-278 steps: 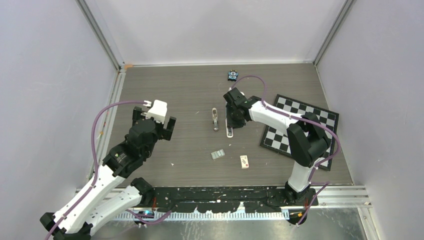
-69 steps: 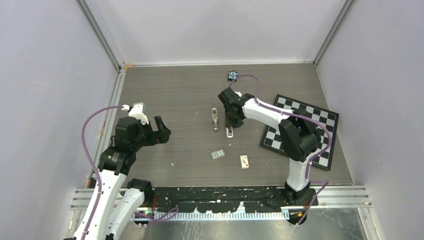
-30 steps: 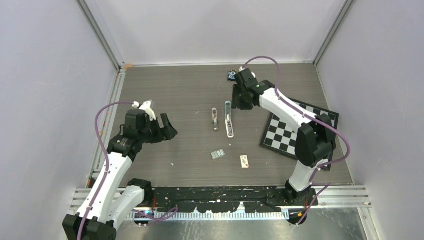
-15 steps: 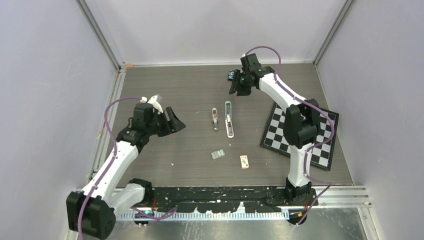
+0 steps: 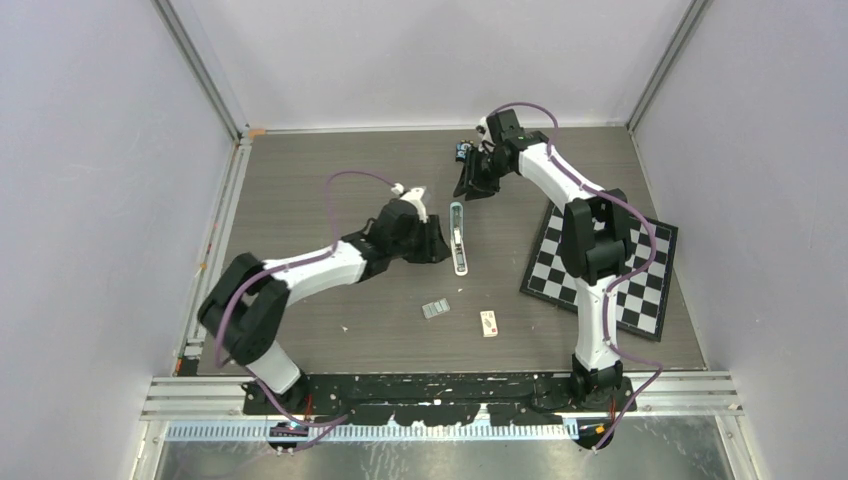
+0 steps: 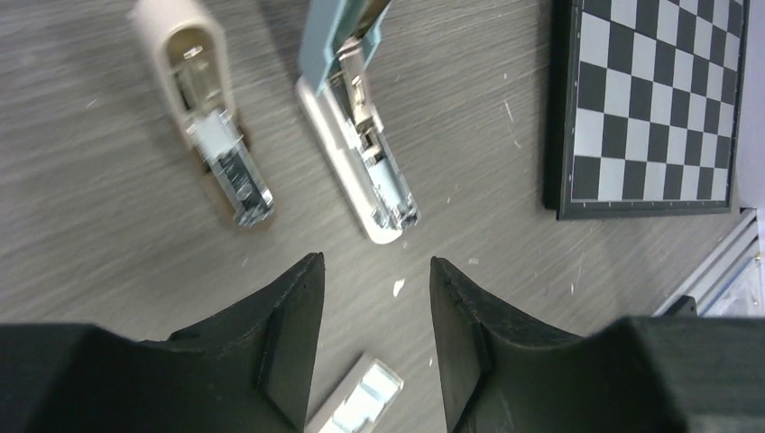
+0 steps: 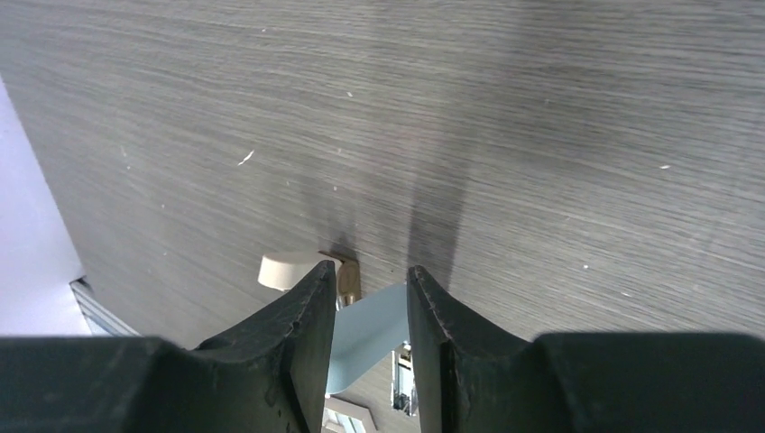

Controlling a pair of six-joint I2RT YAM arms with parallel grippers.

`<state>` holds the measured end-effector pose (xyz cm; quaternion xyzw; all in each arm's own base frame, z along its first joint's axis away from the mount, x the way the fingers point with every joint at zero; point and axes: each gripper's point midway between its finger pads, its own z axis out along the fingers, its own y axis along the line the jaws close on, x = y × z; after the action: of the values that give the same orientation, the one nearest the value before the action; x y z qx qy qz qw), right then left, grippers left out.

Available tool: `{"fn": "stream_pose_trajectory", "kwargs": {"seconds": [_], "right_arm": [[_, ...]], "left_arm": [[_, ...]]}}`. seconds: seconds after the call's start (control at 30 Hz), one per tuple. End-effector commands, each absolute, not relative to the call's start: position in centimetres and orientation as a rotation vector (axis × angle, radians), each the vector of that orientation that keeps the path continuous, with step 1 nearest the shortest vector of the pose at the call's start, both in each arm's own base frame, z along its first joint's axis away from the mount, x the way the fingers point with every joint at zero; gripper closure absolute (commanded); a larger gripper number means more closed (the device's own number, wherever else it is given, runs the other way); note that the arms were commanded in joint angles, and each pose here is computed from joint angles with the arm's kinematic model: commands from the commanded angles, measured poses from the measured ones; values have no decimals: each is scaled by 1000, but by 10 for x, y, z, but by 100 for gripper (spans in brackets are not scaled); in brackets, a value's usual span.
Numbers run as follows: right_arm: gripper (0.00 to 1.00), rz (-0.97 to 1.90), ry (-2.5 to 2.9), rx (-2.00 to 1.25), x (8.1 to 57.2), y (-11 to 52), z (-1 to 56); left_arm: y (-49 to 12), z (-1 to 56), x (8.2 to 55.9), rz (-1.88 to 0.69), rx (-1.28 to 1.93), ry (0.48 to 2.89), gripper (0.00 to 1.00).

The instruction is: Load the staples into the stapler

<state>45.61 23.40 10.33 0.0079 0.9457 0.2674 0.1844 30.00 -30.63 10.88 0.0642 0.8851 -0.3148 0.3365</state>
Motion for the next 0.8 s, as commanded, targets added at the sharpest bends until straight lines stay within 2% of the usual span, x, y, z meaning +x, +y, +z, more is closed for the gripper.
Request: {"fn": "stream_pose_trajectory", "kwargs": {"seconds": [0.0,0.37,0.77], "right_arm": [[60,858,2626,-46,459,245,120],[64,910,2636,-69,448,246,115],[67,940,2587,-65,432,239,137]], "left_arm": [[-350,128,333,-869,203,2151,53],[-370,92,341,-789,277,2189,60],[-362,53,336,-672,301,2265,74]]}}
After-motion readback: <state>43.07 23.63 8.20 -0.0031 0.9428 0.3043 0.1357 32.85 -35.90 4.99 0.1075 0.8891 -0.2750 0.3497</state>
